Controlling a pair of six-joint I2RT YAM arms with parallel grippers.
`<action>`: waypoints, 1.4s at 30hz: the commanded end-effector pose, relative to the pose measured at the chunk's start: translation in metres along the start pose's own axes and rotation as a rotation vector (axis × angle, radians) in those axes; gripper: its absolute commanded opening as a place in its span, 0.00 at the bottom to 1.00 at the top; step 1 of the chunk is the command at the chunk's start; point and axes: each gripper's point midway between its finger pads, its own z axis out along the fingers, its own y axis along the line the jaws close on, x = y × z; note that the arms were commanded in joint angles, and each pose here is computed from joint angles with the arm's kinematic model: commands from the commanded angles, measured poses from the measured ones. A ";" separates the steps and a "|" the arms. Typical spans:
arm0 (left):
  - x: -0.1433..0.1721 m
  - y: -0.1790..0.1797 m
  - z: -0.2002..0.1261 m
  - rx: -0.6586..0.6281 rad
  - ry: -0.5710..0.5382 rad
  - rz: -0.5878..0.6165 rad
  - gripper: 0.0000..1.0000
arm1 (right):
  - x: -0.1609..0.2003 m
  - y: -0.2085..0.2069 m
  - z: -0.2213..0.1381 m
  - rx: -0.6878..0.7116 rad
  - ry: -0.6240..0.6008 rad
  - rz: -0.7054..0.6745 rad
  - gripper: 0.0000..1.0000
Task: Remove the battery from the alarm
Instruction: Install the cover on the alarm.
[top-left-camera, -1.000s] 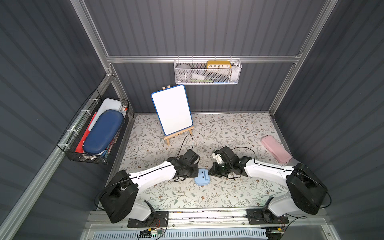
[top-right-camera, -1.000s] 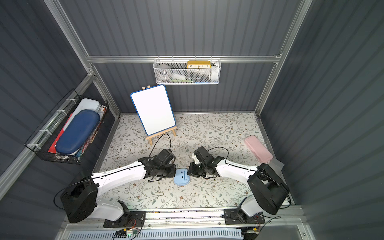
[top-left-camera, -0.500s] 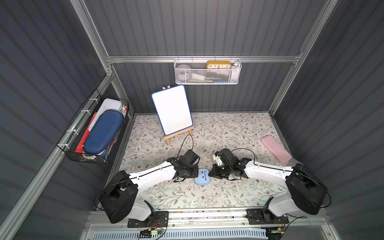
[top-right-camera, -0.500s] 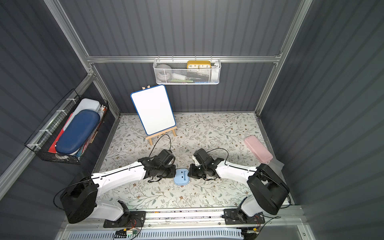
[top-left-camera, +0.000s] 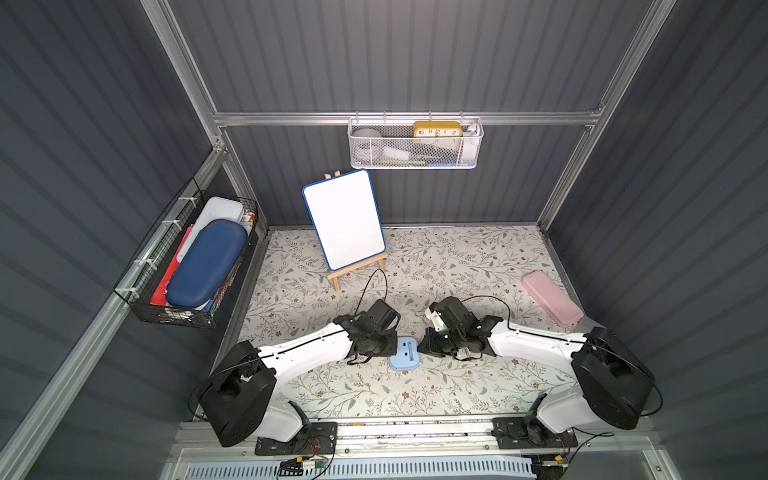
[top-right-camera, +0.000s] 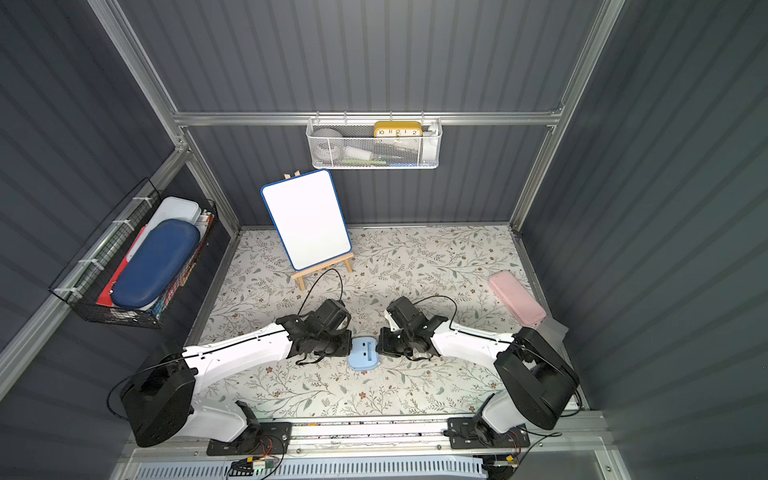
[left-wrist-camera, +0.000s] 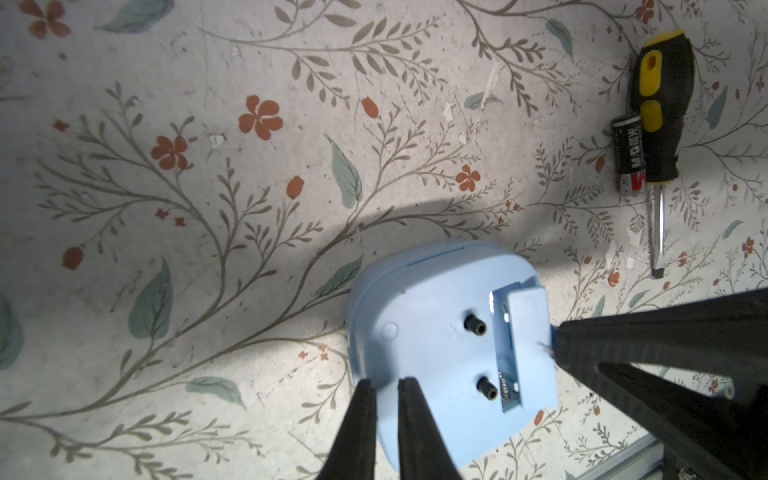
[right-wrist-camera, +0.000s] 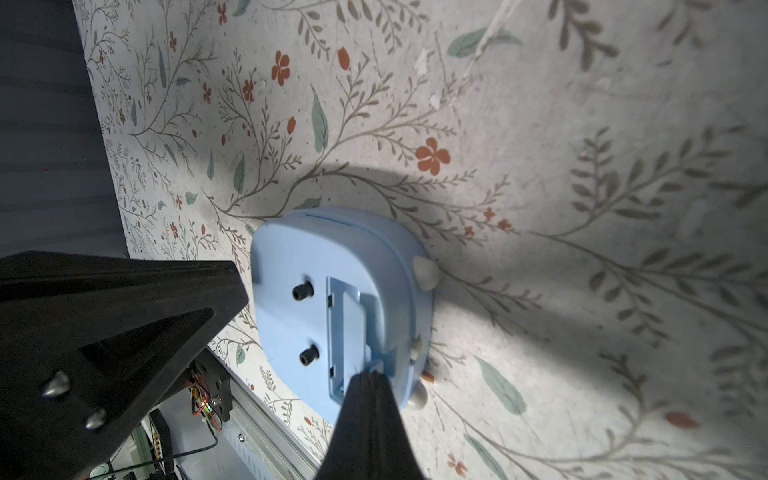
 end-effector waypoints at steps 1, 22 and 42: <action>0.003 -0.004 -0.001 0.018 0.008 0.025 0.15 | -0.006 0.004 -0.003 0.012 -0.020 -0.028 0.00; 0.006 -0.002 -0.001 0.024 0.012 0.029 0.14 | -0.008 0.011 -0.001 -0.030 -0.028 -0.001 0.00; 0.003 -0.004 0.000 0.018 0.015 0.026 0.13 | 0.000 0.003 -0.001 -0.023 -0.016 -0.006 0.00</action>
